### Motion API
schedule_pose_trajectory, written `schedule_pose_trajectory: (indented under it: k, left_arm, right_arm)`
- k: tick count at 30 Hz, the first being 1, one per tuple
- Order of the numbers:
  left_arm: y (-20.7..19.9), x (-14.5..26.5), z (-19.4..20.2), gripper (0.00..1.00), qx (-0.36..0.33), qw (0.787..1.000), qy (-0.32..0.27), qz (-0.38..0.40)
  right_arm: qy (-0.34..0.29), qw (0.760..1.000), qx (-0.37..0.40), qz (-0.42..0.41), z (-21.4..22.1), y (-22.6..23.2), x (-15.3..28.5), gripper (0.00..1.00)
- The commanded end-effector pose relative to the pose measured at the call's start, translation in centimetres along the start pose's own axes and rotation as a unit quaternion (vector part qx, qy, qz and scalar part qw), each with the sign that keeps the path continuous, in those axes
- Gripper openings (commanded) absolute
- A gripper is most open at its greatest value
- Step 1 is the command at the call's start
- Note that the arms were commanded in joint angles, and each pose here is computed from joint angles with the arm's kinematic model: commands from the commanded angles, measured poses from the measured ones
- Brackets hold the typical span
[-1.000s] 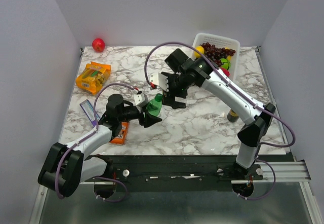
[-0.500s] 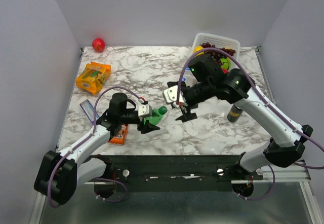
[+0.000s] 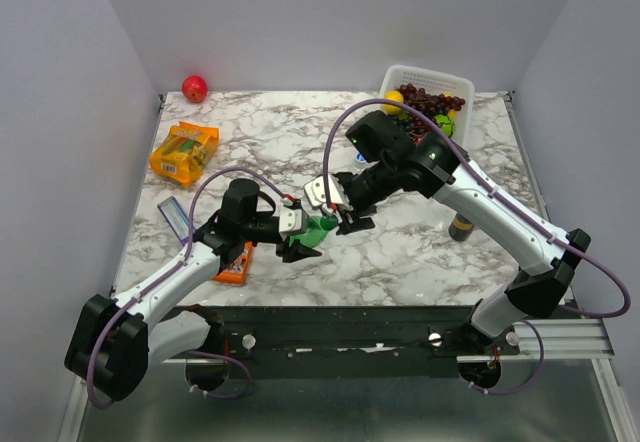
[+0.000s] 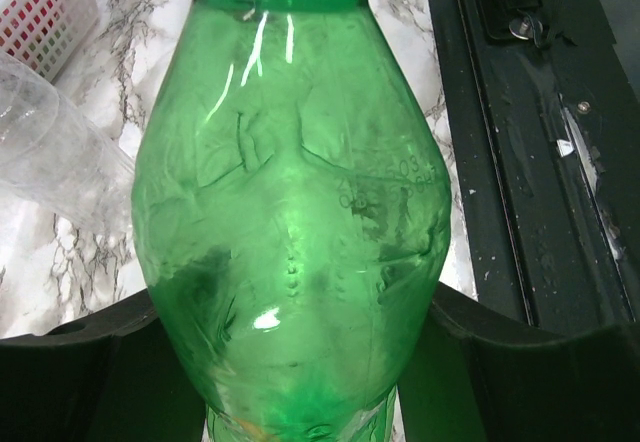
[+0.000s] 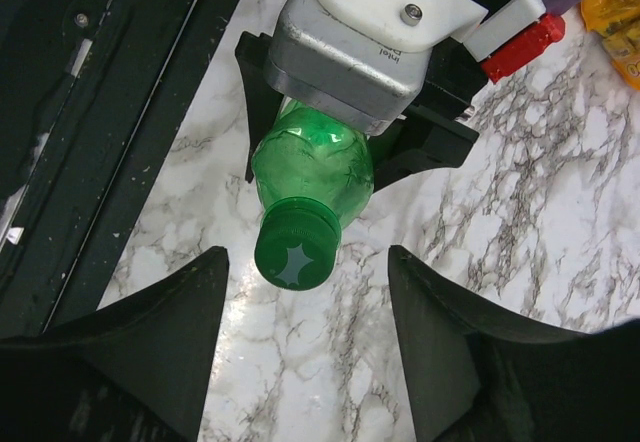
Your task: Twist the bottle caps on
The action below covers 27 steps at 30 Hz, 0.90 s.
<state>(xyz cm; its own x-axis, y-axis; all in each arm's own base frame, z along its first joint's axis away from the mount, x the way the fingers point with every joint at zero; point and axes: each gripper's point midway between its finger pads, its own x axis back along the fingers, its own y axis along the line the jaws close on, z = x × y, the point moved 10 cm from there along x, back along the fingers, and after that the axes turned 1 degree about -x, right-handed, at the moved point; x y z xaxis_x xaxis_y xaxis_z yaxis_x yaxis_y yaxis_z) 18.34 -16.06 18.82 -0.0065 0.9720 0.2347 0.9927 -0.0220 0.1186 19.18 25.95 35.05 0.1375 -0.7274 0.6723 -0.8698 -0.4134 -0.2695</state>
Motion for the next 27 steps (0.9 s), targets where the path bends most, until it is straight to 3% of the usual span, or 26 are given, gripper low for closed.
schedule_pose_trajectory:
  k: [1,15,27]
  left_arm:
    - [0.13,-0.05,-0.58,0.00,-0.011,1.000,-0.003,0.008]
    - [0.46,-0.19,-1.05,0.00,0.001,1.000,-0.018,-0.009]
    - [0.62,-0.24,-0.77,0.00,0.014,0.999,-0.023,-0.036]
  right_arm:
    - [-0.017,1.000,0.008,-0.002,-0.80,-0.15,0.13,0.64]
    - [-0.007,1.000,-0.009,-0.022,-0.59,0.28,-0.60,0.55]
    - [0.004,0.999,-0.054,-0.005,-0.51,0.13,-0.82,0.40]
